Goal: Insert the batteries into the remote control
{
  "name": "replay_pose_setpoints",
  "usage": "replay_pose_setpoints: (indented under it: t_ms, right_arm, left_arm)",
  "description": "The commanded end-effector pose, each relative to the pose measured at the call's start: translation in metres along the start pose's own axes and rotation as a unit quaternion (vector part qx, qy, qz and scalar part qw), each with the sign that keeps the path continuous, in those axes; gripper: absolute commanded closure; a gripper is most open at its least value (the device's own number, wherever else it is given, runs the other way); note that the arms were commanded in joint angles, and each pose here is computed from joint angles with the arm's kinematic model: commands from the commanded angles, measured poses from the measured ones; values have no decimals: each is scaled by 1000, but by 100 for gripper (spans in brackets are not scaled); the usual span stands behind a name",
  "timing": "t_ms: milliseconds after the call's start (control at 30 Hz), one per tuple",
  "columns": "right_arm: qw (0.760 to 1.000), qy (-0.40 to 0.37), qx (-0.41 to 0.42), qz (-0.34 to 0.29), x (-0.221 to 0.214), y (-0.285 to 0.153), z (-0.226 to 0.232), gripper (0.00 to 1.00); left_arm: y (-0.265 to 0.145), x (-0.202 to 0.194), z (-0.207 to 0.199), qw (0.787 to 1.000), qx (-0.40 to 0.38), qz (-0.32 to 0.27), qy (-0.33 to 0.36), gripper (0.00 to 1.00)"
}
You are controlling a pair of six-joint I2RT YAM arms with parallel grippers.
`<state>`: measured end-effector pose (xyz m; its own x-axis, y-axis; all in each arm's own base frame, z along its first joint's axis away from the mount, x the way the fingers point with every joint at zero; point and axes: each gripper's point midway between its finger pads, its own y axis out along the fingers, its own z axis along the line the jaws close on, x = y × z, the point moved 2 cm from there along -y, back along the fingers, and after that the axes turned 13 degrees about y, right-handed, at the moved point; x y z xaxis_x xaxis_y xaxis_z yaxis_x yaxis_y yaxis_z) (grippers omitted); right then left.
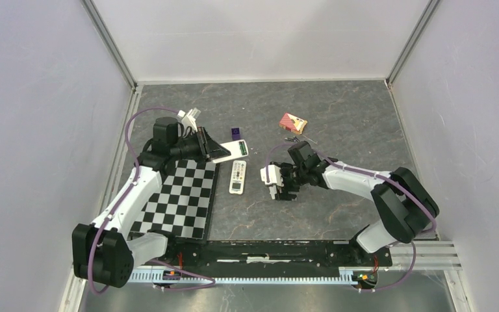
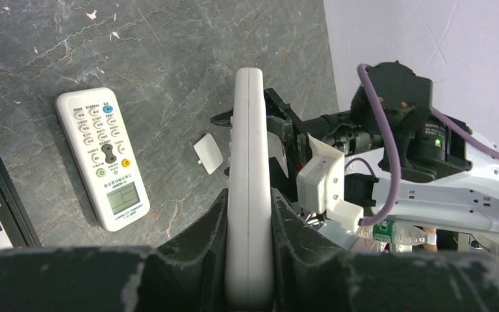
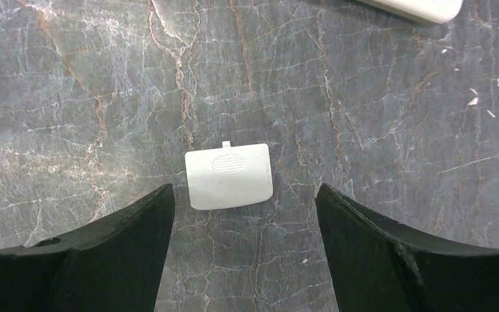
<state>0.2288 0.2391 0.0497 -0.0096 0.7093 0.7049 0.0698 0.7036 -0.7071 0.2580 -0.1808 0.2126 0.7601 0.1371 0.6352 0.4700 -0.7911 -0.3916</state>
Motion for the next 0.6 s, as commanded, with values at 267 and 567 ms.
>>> replay_pose_setpoints:
  t_ms: [267,567]
  right_arm:
    - [998,-2,62,23,-6,14,-4,25]
    - [997,2,56,50,-23,10,6,43]
  left_arm:
    - [-11,6,-17,999,-27,-19,25,98]
    - [-11,4,-16,999,-28,-15,23,98]
